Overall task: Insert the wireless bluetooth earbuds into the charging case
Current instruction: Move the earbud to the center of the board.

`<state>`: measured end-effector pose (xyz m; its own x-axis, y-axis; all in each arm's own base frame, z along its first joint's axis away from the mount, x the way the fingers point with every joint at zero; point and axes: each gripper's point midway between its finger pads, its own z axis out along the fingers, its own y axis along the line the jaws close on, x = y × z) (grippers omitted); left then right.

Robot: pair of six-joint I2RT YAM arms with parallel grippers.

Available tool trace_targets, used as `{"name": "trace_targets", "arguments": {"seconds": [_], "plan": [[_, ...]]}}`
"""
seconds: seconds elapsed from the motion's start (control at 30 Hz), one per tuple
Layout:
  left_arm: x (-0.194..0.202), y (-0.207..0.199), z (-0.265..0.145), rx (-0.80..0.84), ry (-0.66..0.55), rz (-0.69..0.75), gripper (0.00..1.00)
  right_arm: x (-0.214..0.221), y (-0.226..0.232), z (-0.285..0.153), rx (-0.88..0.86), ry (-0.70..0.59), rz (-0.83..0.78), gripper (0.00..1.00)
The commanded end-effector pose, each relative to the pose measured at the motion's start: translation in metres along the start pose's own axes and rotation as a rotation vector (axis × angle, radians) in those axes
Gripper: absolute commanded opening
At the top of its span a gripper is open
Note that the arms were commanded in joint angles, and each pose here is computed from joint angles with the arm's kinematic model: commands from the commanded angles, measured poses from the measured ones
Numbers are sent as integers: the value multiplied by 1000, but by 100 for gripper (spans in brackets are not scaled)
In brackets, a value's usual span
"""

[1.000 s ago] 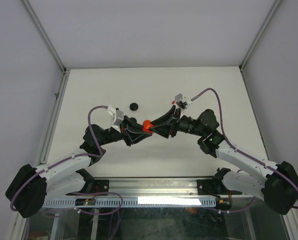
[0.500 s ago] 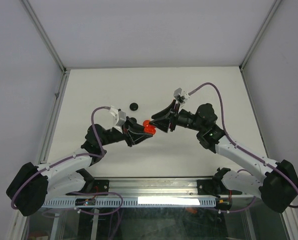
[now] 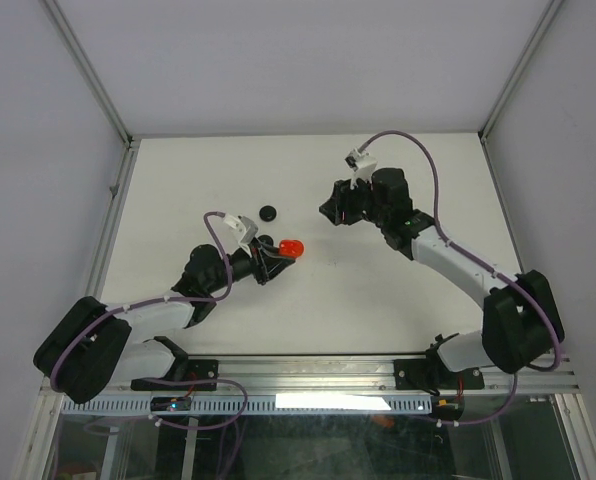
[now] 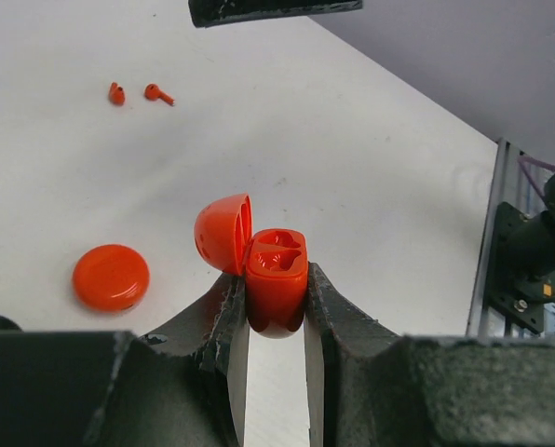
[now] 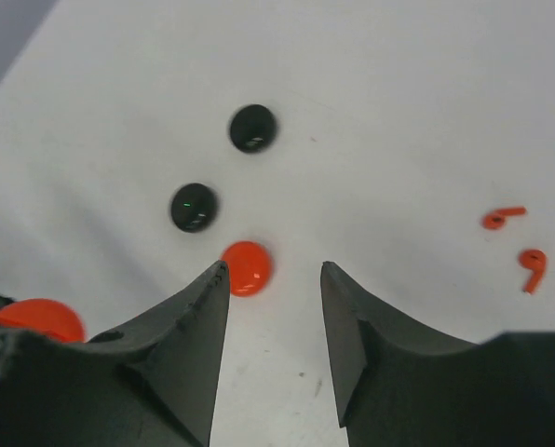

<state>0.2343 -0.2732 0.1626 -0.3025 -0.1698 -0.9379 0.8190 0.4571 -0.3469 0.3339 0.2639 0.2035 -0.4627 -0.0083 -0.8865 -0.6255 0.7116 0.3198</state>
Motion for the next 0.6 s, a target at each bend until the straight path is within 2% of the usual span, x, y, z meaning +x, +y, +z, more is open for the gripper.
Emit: {"name": "trace_targets", "arguments": {"seconds": [0.0, 0.17, 0.33, 0.57], "plan": [[-10, 15, 0, -34, -54, 87, 0, -3, -63, 14, 222, 36, -53, 47], [-7, 22, -5, -64, -40, 122, 0, 8, -124, 33, 379, 133, -66, 46], [-5, 25, -12, -91, -38, 135, 0, 19, -164, 47, 477, 235, -67, 45], [1, 28, -9, -97, -11, 125, 0, 32, -185, 73, 462, 295, -92, 43]]}}
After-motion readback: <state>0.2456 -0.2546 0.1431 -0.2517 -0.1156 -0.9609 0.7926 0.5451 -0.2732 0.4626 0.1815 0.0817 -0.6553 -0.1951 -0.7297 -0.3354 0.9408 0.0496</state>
